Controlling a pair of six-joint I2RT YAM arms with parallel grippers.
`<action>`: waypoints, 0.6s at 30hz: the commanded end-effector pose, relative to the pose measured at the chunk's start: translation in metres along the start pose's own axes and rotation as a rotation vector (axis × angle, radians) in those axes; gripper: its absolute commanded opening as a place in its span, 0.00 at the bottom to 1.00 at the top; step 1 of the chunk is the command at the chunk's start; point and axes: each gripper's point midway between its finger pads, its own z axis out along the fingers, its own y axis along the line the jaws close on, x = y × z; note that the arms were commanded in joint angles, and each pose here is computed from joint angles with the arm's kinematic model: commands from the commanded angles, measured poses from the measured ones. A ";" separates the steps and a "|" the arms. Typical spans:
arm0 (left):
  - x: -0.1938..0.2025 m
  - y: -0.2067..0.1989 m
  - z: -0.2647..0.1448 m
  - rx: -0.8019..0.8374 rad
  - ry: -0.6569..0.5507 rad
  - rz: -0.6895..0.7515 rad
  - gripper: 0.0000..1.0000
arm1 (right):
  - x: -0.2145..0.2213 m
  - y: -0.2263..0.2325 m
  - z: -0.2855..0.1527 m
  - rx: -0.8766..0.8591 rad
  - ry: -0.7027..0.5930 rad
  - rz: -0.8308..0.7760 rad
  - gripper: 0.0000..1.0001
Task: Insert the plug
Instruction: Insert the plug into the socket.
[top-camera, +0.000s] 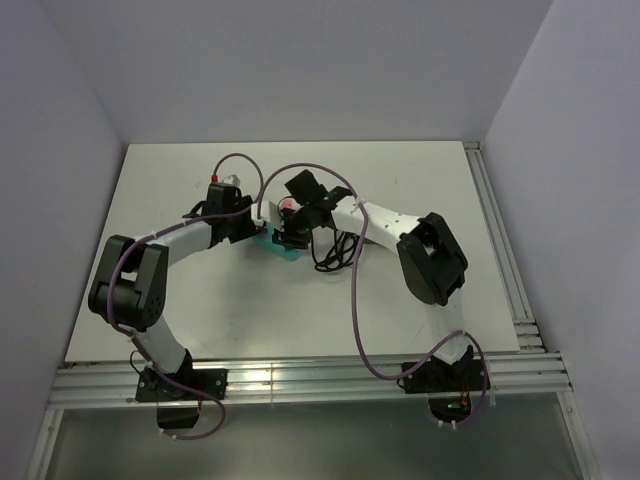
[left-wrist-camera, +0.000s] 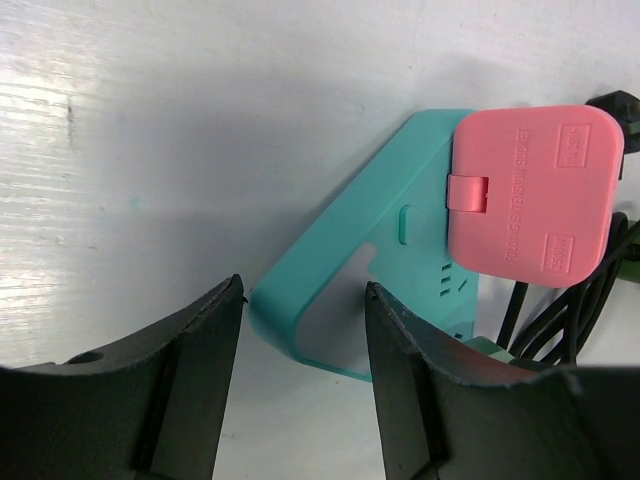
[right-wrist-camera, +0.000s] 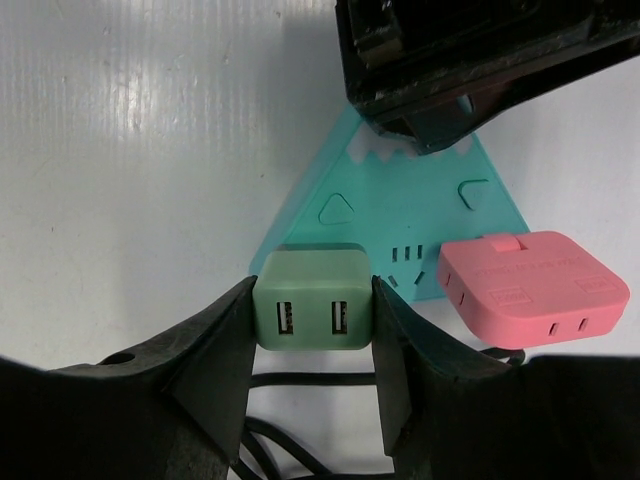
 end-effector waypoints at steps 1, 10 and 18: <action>0.003 0.011 -0.006 -0.044 0.002 0.006 0.57 | 0.058 0.037 0.025 -0.119 0.230 0.095 0.00; 0.000 0.028 -0.007 -0.102 -0.011 -0.031 0.58 | 0.061 0.038 0.038 -0.152 0.279 0.117 0.00; 0.006 0.049 0.002 -0.148 0.019 -0.077 0.57 | 0.064 0.030 0.031 -0.147 0.298 0.163 0.00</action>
